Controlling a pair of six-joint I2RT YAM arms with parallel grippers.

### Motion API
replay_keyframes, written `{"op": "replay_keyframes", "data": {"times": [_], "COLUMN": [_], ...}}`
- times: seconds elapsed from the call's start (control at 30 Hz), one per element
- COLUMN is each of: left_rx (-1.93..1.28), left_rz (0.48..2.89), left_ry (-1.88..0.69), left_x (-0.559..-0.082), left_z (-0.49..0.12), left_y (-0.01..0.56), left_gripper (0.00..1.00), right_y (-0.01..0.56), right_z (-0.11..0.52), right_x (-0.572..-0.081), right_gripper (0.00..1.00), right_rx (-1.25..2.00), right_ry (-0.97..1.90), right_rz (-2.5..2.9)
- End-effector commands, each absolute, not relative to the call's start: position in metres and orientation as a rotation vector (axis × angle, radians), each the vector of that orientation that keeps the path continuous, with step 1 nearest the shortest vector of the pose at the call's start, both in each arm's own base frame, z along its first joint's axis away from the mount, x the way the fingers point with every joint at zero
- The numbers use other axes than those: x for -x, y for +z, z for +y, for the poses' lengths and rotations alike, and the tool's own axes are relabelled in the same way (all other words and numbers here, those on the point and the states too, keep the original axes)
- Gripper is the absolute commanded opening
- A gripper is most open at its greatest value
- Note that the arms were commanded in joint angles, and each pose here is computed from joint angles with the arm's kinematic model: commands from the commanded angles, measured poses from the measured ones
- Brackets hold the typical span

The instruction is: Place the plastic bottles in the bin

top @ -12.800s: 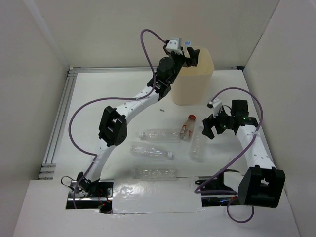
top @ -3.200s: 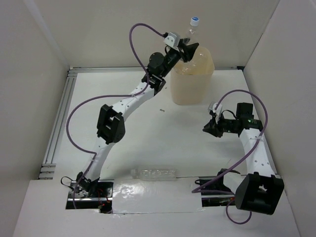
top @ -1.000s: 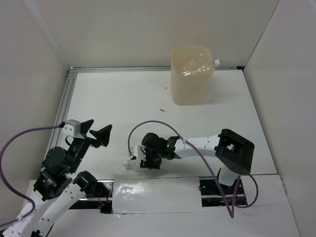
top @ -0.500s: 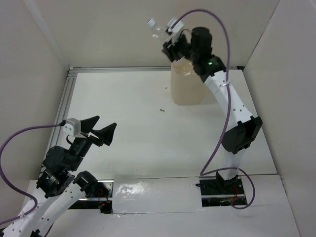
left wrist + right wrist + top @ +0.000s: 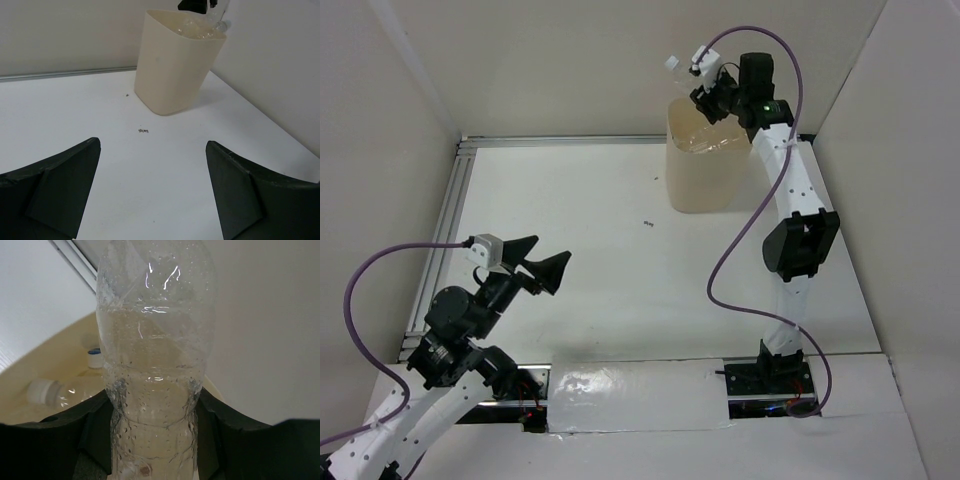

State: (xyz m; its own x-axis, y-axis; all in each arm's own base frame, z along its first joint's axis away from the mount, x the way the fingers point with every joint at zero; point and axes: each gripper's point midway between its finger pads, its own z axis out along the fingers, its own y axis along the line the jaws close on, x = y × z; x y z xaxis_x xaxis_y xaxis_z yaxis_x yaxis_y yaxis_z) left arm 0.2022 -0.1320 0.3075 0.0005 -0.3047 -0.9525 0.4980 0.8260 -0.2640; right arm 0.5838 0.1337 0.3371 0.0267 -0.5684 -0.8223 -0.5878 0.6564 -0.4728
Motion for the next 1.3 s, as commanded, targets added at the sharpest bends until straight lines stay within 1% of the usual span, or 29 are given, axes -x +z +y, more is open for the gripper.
{"op": "replay_keyframes", "data": {"times": [0.0, 0.03, 0.07, 0.17, 0.27, 0.3, 0.37, 0.4, 0.43, 0.47, 0.53, 0.57, 0.63, 0.67, 0.7, 0.73, 0.83, 0.9, 0.93, 0.97, 1.03, 1.07, 1.13, 1.2, 1.27], "left_rx": [-0.157, -0.157, -0.157, -0.157, -0.163, -0.165, -0.163, -0.165, -0.165, -0.165, -0.163, -0.173, -0.181, -0.181, -0.187, -0.187, -0.183, -0.191, -0.191, -0.191, -0.193, -0.188, -0.189, -0.189, -0.181], "left_rz": [1.390, 1.390, 1.390, 1.390, 1.388, 1.397, 1.387, 1.397, 1.397, 1.396, 1.387, 1.395, 1.403, 1.403, 1.401, 1.401, 1.383, 1.383, 1.383, 1.383, 1.392, 1.380, 1.386, 1.385, 1.385], "left_ry": [-0.685, -0.685, -0.685, -0.685, -0.677, -0.675, -0.678, -0.675, -0.675, -0.675, -0.678, -0.681, -0.671, -0.671, -0.664, -0.664, -0.669, -0.675, -0.675, -0.675, -0.673, -0.660, -0.659, -0.659, -0.653], "left_x": [-0.202, -0.202, -0.202, -0.202, -0.202, -0.203, -0.203, -0.204, -0.204, -0.206, -0.206, -0.206, -0.208, -0.208, -0.208, -0.208, -0.208, -0.207, -0.207, -0.207, -0.206, -0.205, -0.203, -0.202, -0.201], "left_z": [-0.138, -0.138, -0.138, -0.138, -0.137, -0.138, -0.138, -0.139, -0.139, -0.140, -0.140, -0.142, -0.143, -0.143, -0.143, -0.143, -0.143, -0.144, -0.144, -0.144, -0.143, -0.140, -0.138, -0.137, -0.135], "left_y": [0.316, 0.316, 0.316, 0.316, 0.316, 0.312, 0.315, 0.310, 0.310, 0.310, 0.312, 0.310, 0.308, 0.308, 0.308, 0.308, 0.313, 0.313, 0.313, 0.313, 0.310, 0.312, 0.311, 0.311, 0.310], "left_gripper": [0.99, 0.99, 0.99, 0.99, 0.99, 0.99, 0.99, 0.99, 0.99, 0.99, 0.99, 0.99, 0.99, 0.99, 0.99, 0.99, 0.99, 0.99, 0.99, 0.99, 0.99, 0.99, 0.99, 0.99, 0.99], "right_y": [0.376, 0.370, 0.367, 0.378, 0.387, 0.379, 0.377, 0.387, 0.380, 0.388, 0.392, 0.393, 0.410, 0.400, 0.410, 0.408, 0.405, 0.390, 0.395, 0.387, 0.385, 0.379, 0.377, 0.365, 0.372], "right_z": [0.113, 0.105, 0.104, 0.093, 0.089, 0.087, 0.084, 0.080, 0.080, 0.080, 0.082, 0.084, 0.079, 0.076, 0.073, 0.071, 0.069, 0.068, 0.068, 0.067, 0.067, 0.069, 0.069, 0.069, 0.072], "right_x": [-0.580, -0.582, -0.582, -0.580, -0.575, -0.572, -0.570, -0.563, -0.563, -0.563, -0.559, -0.559, -0.554, -0.554, -0.552, -0.553, -0.552, -0.554, -0.555, -0.556, -0.555, -0.556, -0.555, -0.557, -0.555], "right_gripper": [0.34, 0.38, 0.40, 0.41, 0.44, 0.47, 0.50, 0.52, 0.53, 0.55, 0.55, 0.56, 0.58, 0.59, 0.63, 0.64, 0.67, 0.69, 0.70, 0.72, 0.74, 0.75, 0.84, 1.00, 1.00], "right_rx": [1.086, 1.122, 1.208, 1.239, 1.309, 1.383, 1.461, 1.490, 1.503, 1.486, 1.532, 1.546, 1.589, 1.628, 1.626, 1.658, 1.727, 1.793, 1.799, 1.826, 1.851, 1.865, 1.875, 1.889, 1.856], "right_ry": [-0.130, -0.197, -0.286, -0.414, -0.474, -0.499, -0.560, -0.610, -0.611, -0.628, -0.672, -0.692, -0.807, -0.828, -0.868, -0.900, -0.963, -0.961, -0.978, -0.974, -0.966, -0.945, -0.936, -0.924, -0.909], "right_rz": [1.492, 1.497, 1.452, 1.396, 1.368, 1.359, 1.324, 1.289, 1.291, 1.268, 1.234, 1.224, 1.170, 1.181, 1.162, 1.149, 1.128, 1.137, 1.117, 1.131, 1.134, 1.135, 1.141, 1.150, 1.143]}}
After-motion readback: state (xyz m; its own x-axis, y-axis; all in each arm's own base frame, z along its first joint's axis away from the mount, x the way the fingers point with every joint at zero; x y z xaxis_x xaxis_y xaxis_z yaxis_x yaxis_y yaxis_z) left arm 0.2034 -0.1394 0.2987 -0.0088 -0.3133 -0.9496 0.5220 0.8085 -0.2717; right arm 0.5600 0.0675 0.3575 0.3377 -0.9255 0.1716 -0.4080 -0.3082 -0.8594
